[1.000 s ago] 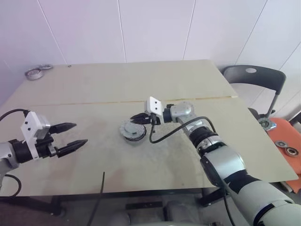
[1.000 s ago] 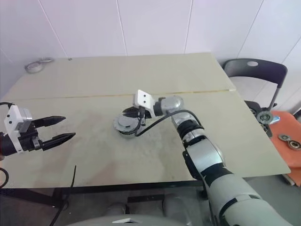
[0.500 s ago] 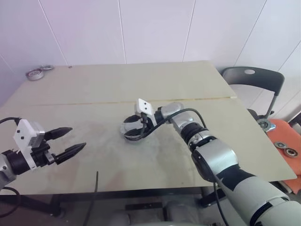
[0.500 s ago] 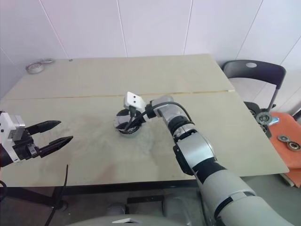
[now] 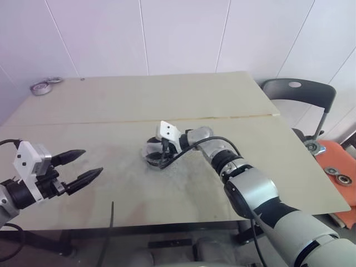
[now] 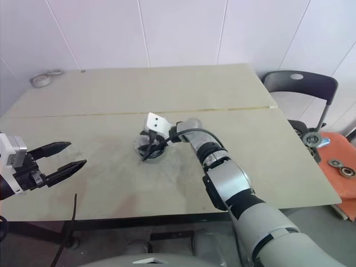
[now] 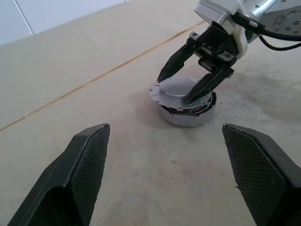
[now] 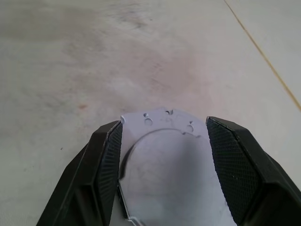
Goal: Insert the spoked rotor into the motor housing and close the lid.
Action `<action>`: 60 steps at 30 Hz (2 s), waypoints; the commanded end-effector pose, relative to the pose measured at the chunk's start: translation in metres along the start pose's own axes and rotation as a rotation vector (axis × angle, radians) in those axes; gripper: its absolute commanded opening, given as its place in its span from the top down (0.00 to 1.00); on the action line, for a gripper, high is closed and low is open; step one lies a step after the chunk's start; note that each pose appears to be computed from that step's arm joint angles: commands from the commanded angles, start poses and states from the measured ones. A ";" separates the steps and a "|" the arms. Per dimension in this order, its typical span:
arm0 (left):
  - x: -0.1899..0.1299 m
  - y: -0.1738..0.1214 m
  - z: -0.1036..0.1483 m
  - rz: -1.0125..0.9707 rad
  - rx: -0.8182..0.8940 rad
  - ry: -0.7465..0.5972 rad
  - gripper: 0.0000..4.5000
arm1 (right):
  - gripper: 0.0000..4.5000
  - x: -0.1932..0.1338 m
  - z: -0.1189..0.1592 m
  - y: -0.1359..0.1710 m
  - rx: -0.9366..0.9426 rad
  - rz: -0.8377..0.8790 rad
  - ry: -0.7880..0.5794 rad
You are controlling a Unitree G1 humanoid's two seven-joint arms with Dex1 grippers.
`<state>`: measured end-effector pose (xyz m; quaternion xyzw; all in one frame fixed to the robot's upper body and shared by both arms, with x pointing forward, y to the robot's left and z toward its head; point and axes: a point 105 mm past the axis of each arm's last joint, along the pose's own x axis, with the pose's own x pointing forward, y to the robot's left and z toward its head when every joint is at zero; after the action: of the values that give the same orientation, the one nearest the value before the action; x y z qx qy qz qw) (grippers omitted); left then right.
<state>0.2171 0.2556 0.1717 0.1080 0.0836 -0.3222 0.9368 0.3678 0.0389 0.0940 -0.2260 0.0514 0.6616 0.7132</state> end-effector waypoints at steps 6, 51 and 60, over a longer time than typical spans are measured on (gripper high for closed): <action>0.000 0.009 0.005 -0.016 0.093 0.034 0.10 | 0.34 -0.011 0.041 0.010 -0.203 0.258 -0.051; 0.010 0.001 -0.011 -0.034 0.147 0.061 0.10 | 0.34 -0.005 0.041 -0.010 -0.782 0.312 0.464; 0.013 -0.004 -0.015 -0.016 0.132 0.057 0.10 | 0.34 -0.010 0.049 -0.017 -0.823 0.316 0.515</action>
<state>0.2236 0.2543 0.1487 0.1697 0.1033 -0.3284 0.9234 0.3689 0.0461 0.1306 -0.6176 0.0056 0.6590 0.4293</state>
